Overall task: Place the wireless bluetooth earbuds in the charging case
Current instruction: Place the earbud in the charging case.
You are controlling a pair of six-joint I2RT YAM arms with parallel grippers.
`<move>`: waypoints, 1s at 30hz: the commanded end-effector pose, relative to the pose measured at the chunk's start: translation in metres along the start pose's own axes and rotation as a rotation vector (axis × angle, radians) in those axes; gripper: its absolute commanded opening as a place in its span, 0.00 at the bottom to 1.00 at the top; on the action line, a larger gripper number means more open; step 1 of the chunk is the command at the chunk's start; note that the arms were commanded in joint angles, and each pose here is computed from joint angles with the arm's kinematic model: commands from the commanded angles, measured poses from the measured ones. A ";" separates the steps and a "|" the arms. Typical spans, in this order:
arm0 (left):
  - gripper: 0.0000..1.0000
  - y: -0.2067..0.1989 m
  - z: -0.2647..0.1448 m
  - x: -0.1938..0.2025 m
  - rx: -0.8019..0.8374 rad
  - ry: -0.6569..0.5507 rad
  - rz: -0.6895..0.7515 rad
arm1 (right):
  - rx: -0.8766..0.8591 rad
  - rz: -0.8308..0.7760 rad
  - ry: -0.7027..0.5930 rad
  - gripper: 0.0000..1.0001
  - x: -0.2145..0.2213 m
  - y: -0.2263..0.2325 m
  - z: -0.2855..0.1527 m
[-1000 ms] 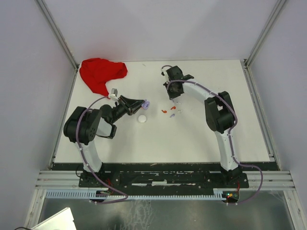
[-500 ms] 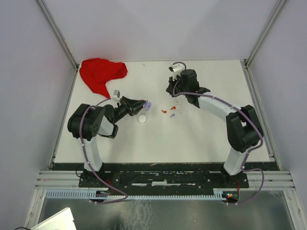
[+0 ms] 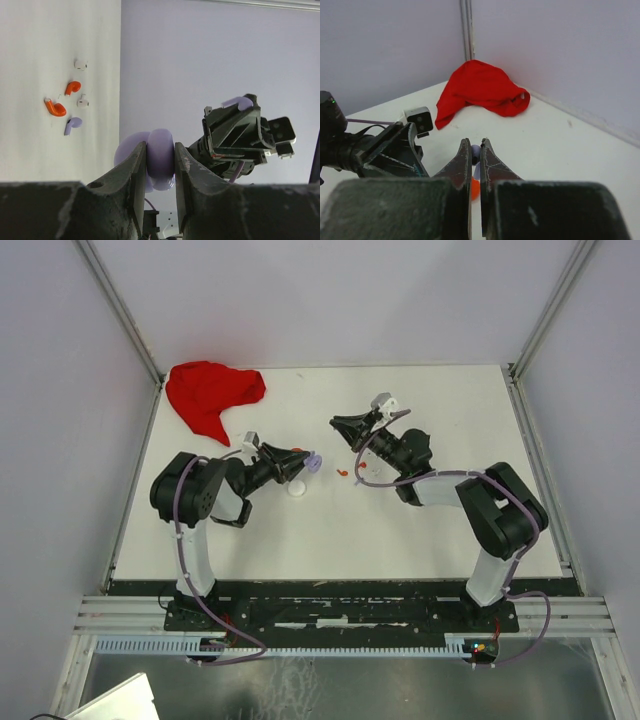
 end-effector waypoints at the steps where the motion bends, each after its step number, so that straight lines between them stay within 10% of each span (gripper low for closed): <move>1: 0.03 -0.030 0.006 0.003 0.170 0.048 0.042 | -0.177 -0.175 -0.150 0.02 -0.014 0.025 0.005; 30: 0.03 -0.055 0.018 0.004 0.186 0.082 0.054 | -0.223 -0.281 -0.050 0.02 0.032 0.036 -0.004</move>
Point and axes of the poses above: each gripper's point midway between its finger pads, its own z axis out along the fingers, its own y axis along the line the jaws close on, x = y × z, the point moved 8 cm from there along -z, back along the fingers, and after that the axes turned 5 degrees about z, right-handed, at the moved point
